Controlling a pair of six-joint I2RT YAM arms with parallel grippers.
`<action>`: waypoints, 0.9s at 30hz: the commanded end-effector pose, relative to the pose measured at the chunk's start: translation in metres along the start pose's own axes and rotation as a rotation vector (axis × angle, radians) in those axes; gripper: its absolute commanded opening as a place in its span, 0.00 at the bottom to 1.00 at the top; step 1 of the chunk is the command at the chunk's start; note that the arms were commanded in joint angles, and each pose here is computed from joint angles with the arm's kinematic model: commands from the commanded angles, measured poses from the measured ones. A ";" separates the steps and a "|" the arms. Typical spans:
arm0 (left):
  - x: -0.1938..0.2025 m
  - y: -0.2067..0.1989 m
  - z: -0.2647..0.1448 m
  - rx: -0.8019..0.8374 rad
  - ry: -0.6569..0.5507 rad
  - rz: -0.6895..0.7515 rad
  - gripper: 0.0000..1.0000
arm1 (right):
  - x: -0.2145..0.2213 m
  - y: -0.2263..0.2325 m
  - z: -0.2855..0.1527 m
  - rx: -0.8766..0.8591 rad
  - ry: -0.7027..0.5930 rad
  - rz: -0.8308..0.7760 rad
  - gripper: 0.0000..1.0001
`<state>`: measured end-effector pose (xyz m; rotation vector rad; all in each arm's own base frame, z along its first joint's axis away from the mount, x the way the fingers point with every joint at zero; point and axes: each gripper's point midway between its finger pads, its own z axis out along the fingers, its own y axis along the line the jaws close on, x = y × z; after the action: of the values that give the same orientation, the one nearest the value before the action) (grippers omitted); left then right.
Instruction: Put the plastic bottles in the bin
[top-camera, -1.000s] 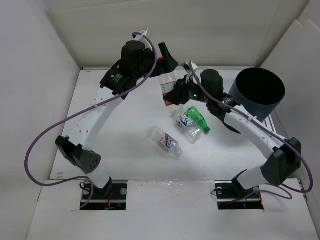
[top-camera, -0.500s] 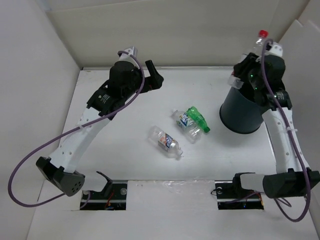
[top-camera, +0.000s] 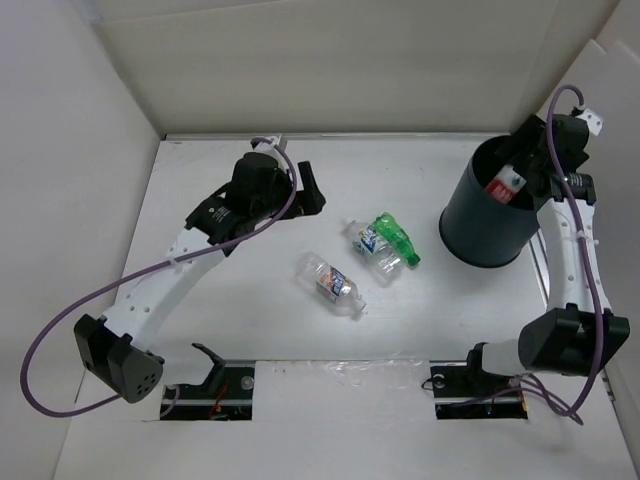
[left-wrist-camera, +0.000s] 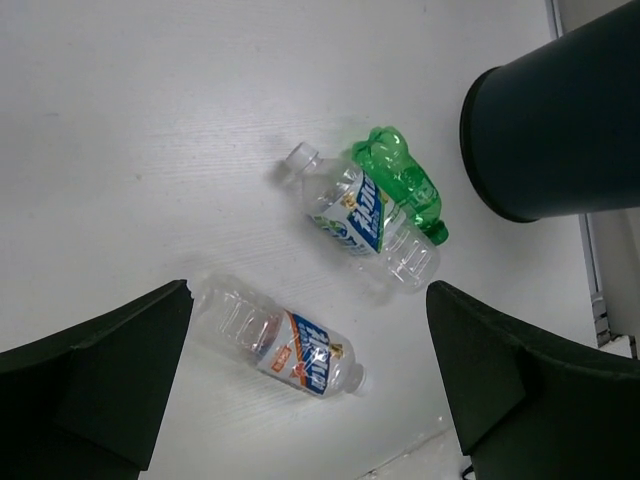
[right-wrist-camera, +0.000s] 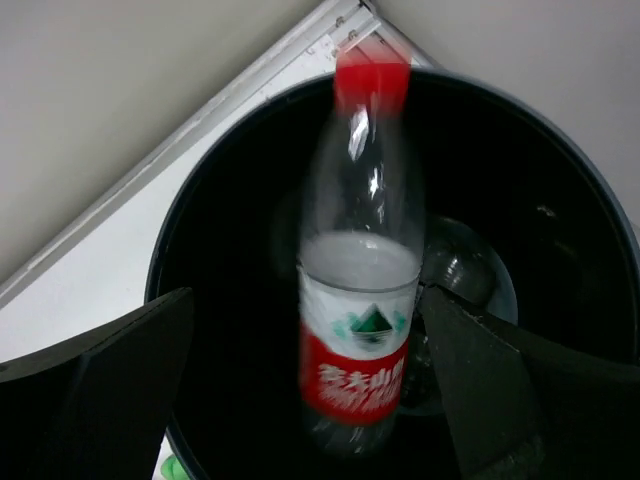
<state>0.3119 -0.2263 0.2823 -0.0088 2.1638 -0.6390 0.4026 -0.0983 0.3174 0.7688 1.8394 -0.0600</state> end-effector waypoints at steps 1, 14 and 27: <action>0.014 0.004 -0.007 0.005 0.033 -0.029 1.00 | -0.030 0.004 -0.017 0.001 -0.083 0.042 1.00; 0.135 0.026 0.010 0.069 0.253 -0.342 1.00 | -0.032 0.034 -0.103 -0.176 -0.172 0.049 1.00; 0.175 0.041 0.050 -0.255 0.298 -0.486 1.00 | 0.042 0.120 -0.138 -0.530 -0.008 -0.061 1.00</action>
<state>0.2304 -0.2509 0.1012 -0.4898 2.5887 -0.7047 0.3463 0.0559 0.3525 0.3763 1.8315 0.3175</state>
